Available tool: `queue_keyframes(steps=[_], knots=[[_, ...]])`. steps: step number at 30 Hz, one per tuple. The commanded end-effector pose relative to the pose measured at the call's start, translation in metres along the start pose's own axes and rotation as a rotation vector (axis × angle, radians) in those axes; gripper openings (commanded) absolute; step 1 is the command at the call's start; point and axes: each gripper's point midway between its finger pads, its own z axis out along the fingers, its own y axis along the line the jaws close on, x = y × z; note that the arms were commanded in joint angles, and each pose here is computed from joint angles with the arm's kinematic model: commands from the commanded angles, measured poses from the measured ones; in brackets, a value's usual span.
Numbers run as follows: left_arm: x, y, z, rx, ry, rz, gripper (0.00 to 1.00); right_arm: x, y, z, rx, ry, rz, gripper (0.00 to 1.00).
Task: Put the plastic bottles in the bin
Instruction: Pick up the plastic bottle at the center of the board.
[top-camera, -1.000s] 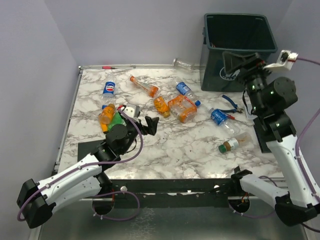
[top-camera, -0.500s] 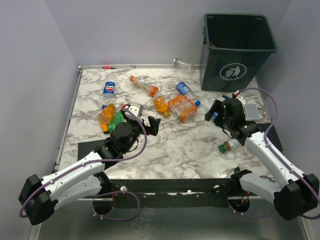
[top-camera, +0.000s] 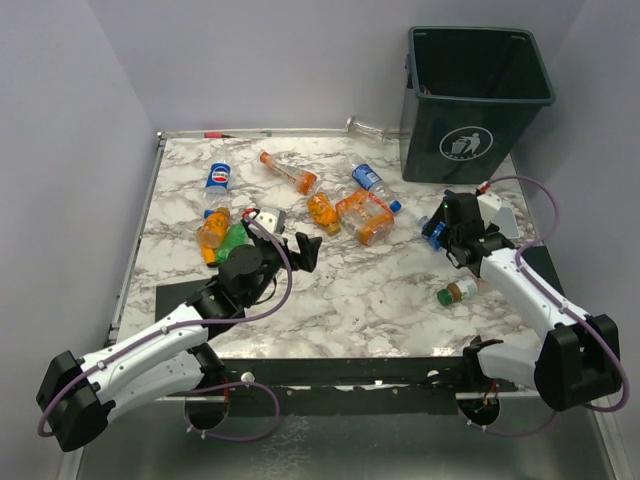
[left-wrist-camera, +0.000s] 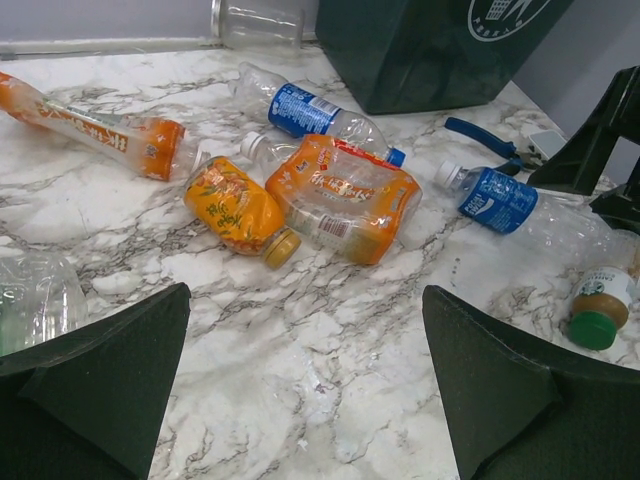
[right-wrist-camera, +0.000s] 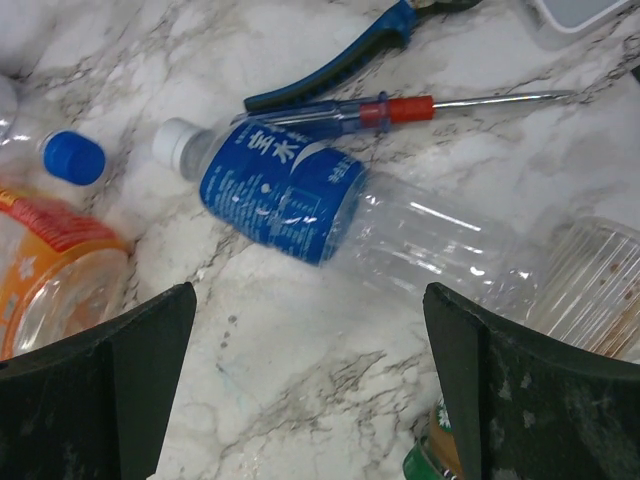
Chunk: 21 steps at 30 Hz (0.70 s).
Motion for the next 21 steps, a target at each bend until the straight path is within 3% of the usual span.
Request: queue_keyframes(steps=[1, 9, 17, 21], knots=[[-0.016, -0.011, -0.002, 0.046, -0.023, -0.021, 0.99, 0.000, -0.017, 0.024, 0.054, -0.014, -0.004, 1.00], [-0.016, -0.014, -0.002, 0.062, -0.022, -0.020, 0.99, 0.028, 0.009, 0.040, -0.083, 0.116, -0.005, 1.00], [-0.016, -0.019, -0.002, 0.087, -0.014, -0.020, 0.99, 0.051, 0.036, 0.018, -0.234, 0.257, 0.104, 0.98], [-0.014, -0.021, -0.001, 0.097, -0.009, -0.023, 0.99, 0.039, 0.030, 0.008, -0.216, 0.226, 0.080, 0.98]])
